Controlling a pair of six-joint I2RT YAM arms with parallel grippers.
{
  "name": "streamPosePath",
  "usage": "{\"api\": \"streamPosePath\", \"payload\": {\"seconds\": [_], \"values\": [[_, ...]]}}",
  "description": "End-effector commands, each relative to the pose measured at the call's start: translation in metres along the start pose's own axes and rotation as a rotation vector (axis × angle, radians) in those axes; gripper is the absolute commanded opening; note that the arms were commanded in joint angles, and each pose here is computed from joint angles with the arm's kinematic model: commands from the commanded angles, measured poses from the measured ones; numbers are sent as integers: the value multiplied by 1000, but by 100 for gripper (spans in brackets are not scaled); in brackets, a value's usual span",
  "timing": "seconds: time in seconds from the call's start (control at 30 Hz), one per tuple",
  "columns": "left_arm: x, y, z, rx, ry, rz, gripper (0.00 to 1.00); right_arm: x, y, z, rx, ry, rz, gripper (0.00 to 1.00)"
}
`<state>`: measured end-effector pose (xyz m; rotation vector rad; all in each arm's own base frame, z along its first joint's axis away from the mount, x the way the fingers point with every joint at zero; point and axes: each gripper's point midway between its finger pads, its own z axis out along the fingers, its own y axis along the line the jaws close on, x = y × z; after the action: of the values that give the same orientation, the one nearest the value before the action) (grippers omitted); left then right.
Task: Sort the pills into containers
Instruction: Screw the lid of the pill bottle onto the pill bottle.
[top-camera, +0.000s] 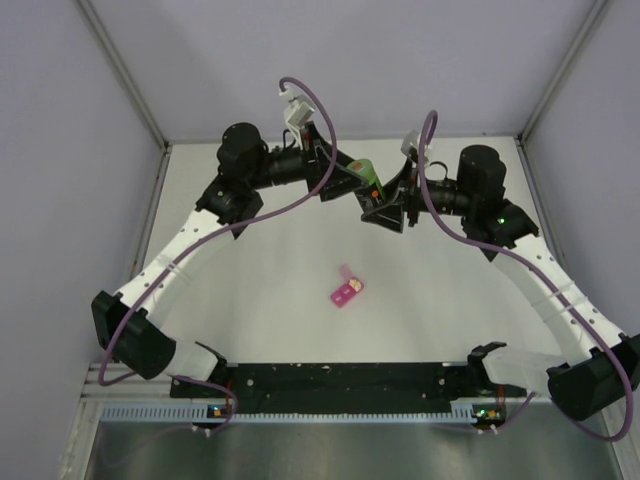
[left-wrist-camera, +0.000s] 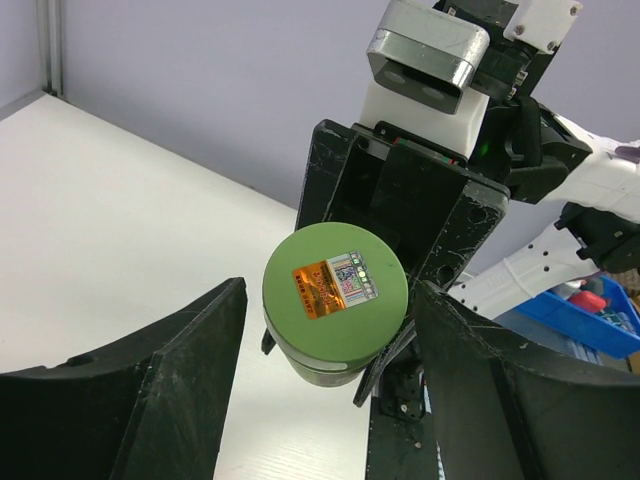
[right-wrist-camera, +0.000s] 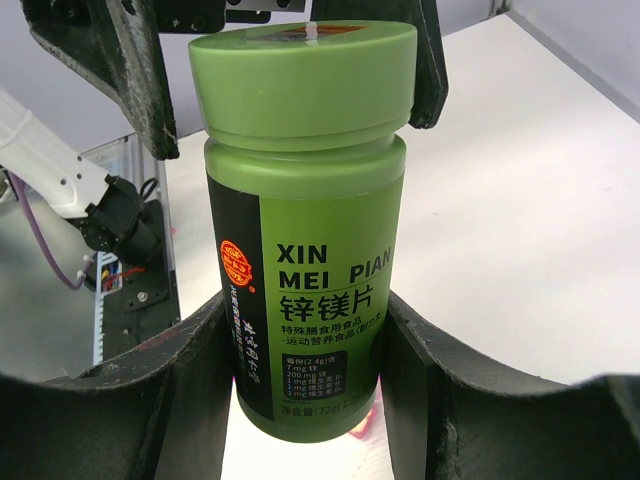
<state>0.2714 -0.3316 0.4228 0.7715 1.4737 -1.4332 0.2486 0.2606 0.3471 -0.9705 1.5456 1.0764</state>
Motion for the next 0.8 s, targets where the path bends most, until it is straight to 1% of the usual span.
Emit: {"api": "streamPosePath", "payload": {"seconds": [0.0, 0.07, 0.27, 0.4, 0.47, 0.57, 0.77], "values": [[-21, -16, 2, 46, -45, 64, 71, -15, 2, -3, 1, -34, -55, 0], [-21, -16, 1, 49, -44, 65, 65, -15, 1, -3, 2, -33, -53, 0], [-15, -20, 2, 94, -39, 71, 32, -16, 6, -3, -19, -36, -52, 0], [-8, -32, -1, 180, -15, 105, 19, -15, 16, -4, -76, -37, -57, 0], [-2, -38, -3, 226, 16, 125, 15, -14, 24, -5, -125, -33, -57, 0], [7, -43, -8, 266, 54, 151, 12, -14, 37, -8, -188, -34, -63, 0], [26, -56, -18, 364, 118, 196, 11, -16, 66, -16, -364, -39, -47, 0]]}}
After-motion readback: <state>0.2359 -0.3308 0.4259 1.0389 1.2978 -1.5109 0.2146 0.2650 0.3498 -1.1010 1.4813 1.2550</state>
